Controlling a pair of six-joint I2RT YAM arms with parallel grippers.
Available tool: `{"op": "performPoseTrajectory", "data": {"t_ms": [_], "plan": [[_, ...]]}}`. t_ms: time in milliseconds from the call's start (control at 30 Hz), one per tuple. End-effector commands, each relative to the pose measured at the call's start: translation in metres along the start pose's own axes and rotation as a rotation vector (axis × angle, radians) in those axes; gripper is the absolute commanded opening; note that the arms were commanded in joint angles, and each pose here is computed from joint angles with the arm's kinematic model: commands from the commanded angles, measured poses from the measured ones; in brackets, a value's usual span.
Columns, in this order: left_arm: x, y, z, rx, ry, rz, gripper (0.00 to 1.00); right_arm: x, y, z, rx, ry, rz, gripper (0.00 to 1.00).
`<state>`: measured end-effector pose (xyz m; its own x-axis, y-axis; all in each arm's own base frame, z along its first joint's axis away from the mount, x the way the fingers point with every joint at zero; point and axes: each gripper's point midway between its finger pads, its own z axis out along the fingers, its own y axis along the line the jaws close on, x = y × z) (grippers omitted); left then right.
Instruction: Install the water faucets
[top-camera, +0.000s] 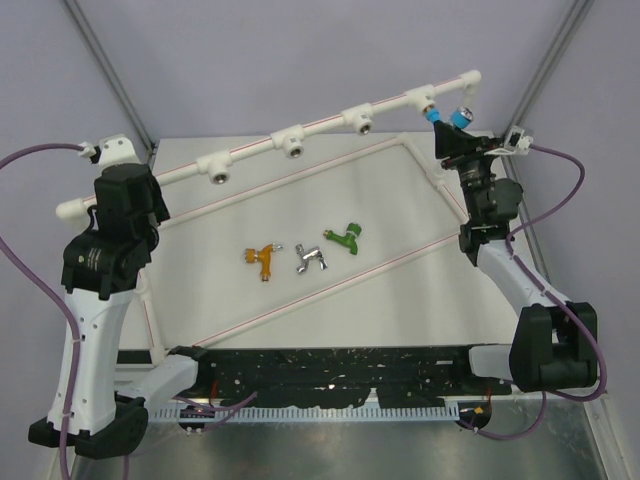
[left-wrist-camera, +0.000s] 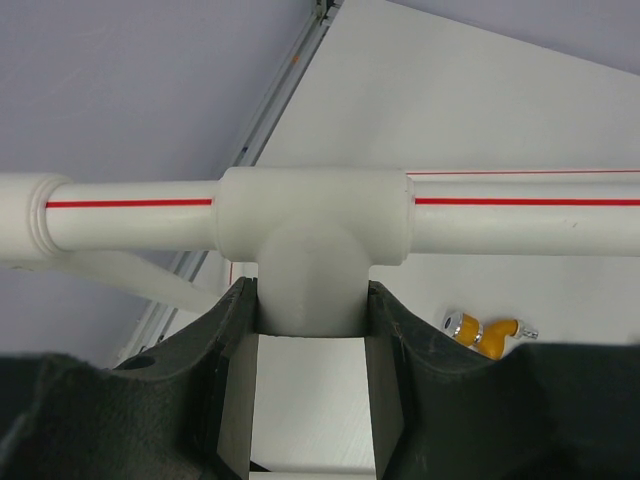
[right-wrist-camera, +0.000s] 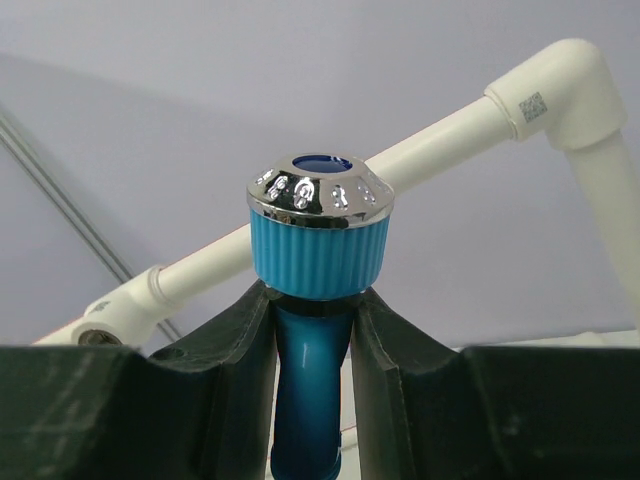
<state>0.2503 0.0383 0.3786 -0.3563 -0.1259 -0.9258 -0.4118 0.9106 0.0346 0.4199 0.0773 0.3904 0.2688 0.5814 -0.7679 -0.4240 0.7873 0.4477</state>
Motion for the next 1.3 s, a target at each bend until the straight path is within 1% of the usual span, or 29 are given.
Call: {"op": "performPoseTrajectory", "data": {"t_ms": [0, 267, 367, 400, 467, 533, 567, 600, 633, 667, 700, 800, 900, 967, 1000, 1167, 1233, 1267], "plan": [[-0.001, -0.015, -0.015, 0.123, -0.012, -0.066, 0.0, 0.002, 0.004, 0.0, 0.043, -0.031, 0.262, 0.05], [0.0, -0.014, -0.015, 0.121, -0.014, -0.073, 0.0, 0.006, 0.001, -0.002, 0.096, -0.07, 0.572, 0.05], [0.001, -0.014, -0.014, 0.116, -0.007, -0.067, 0.0, 0.007, 0.004, 0.0, 0.098, -0.065, 0.62, 0.05], [0.002, -0.015, -0.013, 0.113, -0.004, -0.064, 0.0, 0.004, -0.001, 0.001, 0.133, -0.087, 0.633, 0.05], [0.002, -0.014, -0.012, 0.112, -0.002, -0.066, 0.0, 0.003, -0.002, 0.001, 0.156, -0.09, 0.641, 0.05], [0.003, -0.015, -0.012, 0.11, -0.002, -0.063, 0.0, 0.0, -0.003, 0.0, 0.174, -0.1, 0.646, 0.13], [0.003, -0.014, -0.011, 0.105, 0.0, -0.065, 0.0, -0.003, 0.001, 0.0, 0.169, -0.103, 0.648, 0.26], [0.003, -0.014, -0.011, 0.107, -0.002, -0.066, 0.0, -0.003, -0.001, -0.001, 0.181, -0.103, 0.645, 0.31], [0.002, -0.014, -0.011, 0.106, -0.004, -0.069, 0.0, -0.006, 0.001, -0.002, 0.176, -0.109, 0.638, 0.38], [0.002, -0.014, -0.011, 0.106, -0.004, -0.07, 0.0, -0.006, 0.0, -0.003, 0.182, -0.112, 0.638, 0.42], [0.002, -0.015, -0.011, 0.107, -0.003, -0.07, 0.0, -0.008, 0.002, -0.004, 0.178, -0.113, 0.636, 0.5], [0.002, -0.015, -0.011, 0.106, 0.001, -0.066, 0.0, -0.01, 0.003, -0.007, 0.173, -0.115, 0.627, 0.59], [0.003, -0.014, -0.011, 0.102, 0.002, -0.066, 0.01, -0.015, 0.006, -0.011, 0.154, -0.134, 0.62, 0.7], [0.003, -0.014, -0.011, 0.1, 0.006, -0.065, 0.0, -0.019, 0.008, -0.015, 0.139, -0.152, 0.608, 0.89], [0.003, -0.014, -0.011, 0.1, 0.004, -0.066, 0.0, -0.022, 0.01, -0.017, 0.129, -0.158, 0.599, 0.95], [0.002, -0.015, -0.011, 0.105, 0.004, -0.068, 0.0, -0.036, 0.016, -0.031, 0.105, -0.188, 0.521, 0.95], [0.002, -0.014, -0.011, 0.104, 0.003, -0.068, 0.0, -0.04, 0.016, -0.04, 0.11, -0.185, 0.46, 0.95], [0.002, -0.014, -0.012, 0.104, 0.001, -0.064, 0.01, -0.041, 0.014, -0.047, 0.124, -0.175, 0.399, 0.95]]}}
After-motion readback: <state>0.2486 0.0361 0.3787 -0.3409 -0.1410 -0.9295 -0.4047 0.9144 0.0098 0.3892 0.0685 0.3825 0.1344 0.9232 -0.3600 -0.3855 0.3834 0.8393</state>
